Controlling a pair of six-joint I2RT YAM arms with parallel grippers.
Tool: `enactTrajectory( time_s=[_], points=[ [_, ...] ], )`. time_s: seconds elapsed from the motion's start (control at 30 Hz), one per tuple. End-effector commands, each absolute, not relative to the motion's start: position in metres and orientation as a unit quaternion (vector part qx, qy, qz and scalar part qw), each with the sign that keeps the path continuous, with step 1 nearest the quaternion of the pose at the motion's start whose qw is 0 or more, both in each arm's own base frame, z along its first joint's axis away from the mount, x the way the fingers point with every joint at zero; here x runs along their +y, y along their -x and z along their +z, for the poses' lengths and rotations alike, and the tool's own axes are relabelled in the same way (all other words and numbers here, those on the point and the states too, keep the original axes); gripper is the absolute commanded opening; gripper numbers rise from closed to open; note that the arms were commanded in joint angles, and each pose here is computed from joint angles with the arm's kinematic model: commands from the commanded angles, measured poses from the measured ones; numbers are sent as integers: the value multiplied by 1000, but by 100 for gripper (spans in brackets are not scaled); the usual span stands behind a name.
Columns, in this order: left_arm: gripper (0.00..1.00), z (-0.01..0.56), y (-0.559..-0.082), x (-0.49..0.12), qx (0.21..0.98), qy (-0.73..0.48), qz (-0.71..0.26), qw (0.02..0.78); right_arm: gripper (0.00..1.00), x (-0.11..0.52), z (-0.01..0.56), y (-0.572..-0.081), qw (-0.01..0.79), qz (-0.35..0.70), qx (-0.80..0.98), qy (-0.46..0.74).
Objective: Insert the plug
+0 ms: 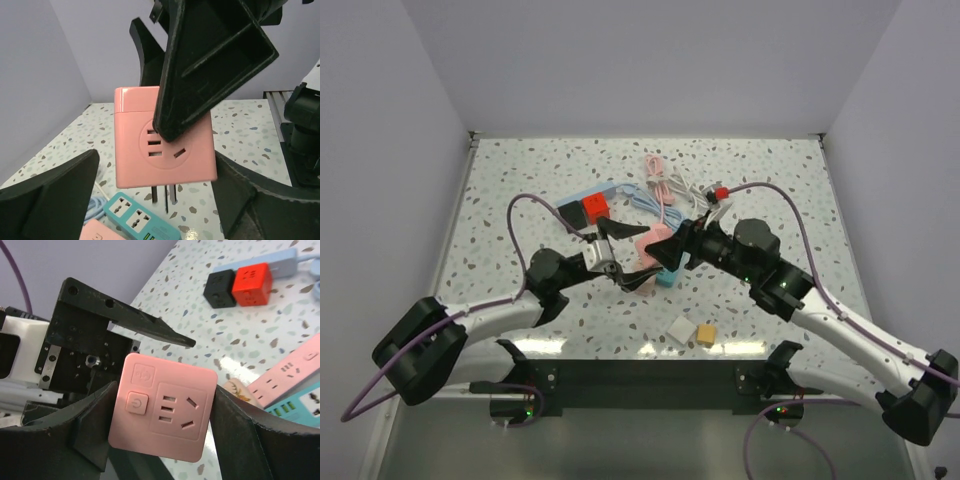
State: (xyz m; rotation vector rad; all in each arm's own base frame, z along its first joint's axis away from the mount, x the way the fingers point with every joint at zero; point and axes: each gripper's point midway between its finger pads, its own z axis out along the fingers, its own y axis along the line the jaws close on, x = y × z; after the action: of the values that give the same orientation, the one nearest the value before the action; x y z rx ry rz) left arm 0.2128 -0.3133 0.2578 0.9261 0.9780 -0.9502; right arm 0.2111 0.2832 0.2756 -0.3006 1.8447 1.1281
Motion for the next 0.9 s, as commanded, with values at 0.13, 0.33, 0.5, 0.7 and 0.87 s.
enactTrajectory(
  time_s=[0.13,0.33,0.5,0.7,0.87],
  points=[
    [100,250,-219,-297,476,-385,-399,683,0,256,315,-259,549,369,741,110],
    [100,221,-217,-277,527,-355,-380,672,0,252,312,-273,558,348,747,97],
    [100,204,-233,-265,583,-296,-363,664,0,252,294,-285,567,335,748,80],
    [100,172,-243,-269,632,-244,-384,628,0,247,274,-306,590,300,747,60],
    [100,150,-250,-283,667,-222,-405,585,0,242,261,-325,608,267,747,34]
  ],
)
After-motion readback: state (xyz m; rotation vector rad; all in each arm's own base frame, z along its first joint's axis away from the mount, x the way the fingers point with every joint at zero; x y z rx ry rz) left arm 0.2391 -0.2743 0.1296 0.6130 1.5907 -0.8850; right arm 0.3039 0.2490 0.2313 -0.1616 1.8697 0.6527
